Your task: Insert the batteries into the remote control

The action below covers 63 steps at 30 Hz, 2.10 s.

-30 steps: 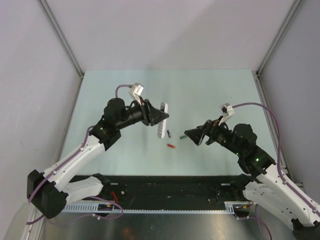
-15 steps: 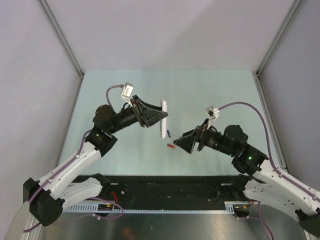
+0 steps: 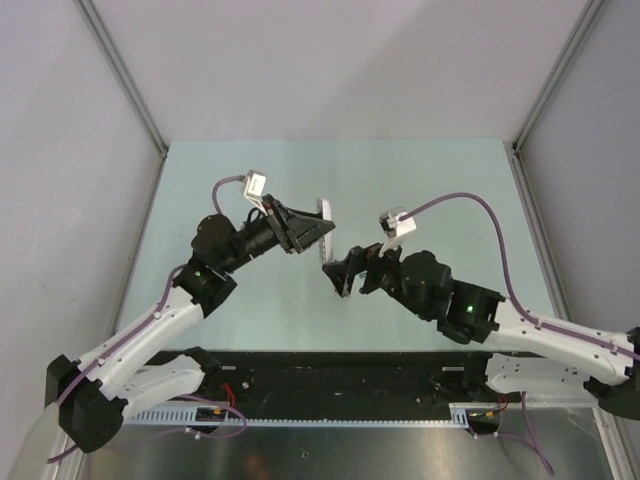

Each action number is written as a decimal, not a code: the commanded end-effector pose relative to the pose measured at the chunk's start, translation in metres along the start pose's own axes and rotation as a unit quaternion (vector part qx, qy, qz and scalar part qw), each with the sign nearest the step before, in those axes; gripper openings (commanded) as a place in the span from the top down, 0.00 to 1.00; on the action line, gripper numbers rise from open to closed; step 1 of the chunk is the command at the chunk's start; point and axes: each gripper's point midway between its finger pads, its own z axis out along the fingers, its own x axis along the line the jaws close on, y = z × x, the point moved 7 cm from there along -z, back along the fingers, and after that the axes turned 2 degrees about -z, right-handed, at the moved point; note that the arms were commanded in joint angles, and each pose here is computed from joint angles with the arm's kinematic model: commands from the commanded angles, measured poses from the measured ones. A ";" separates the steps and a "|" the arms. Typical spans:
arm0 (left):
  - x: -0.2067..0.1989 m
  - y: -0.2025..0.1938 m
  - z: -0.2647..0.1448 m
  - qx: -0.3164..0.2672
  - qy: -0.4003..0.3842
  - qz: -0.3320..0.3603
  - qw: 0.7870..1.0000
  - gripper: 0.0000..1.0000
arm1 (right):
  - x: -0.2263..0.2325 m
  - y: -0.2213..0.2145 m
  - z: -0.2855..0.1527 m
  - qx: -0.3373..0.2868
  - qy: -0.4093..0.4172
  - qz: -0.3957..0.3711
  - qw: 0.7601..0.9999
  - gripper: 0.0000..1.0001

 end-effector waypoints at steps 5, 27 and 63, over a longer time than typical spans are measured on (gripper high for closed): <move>-0.013 0.009 -0.005 -0.032 -0.008 0.002 0.999 1.00 | -0.002 0.017 0.023 -0.047 -0.078 -0.048 0.995 0.11; -0.008 0.005 -0.007 -0.037 0.006 -0.017 0.999 0.91 | 0.010 0.020 0.043 -0.055 -0.052 -0.091 0.993 0.71; -0.001 0.007 -0.028 -0.068 0.100 -0.053 0.991 0.00 | 0.004 0.006 0.016 -0.051 -0.381 -0.426 0.819 1.00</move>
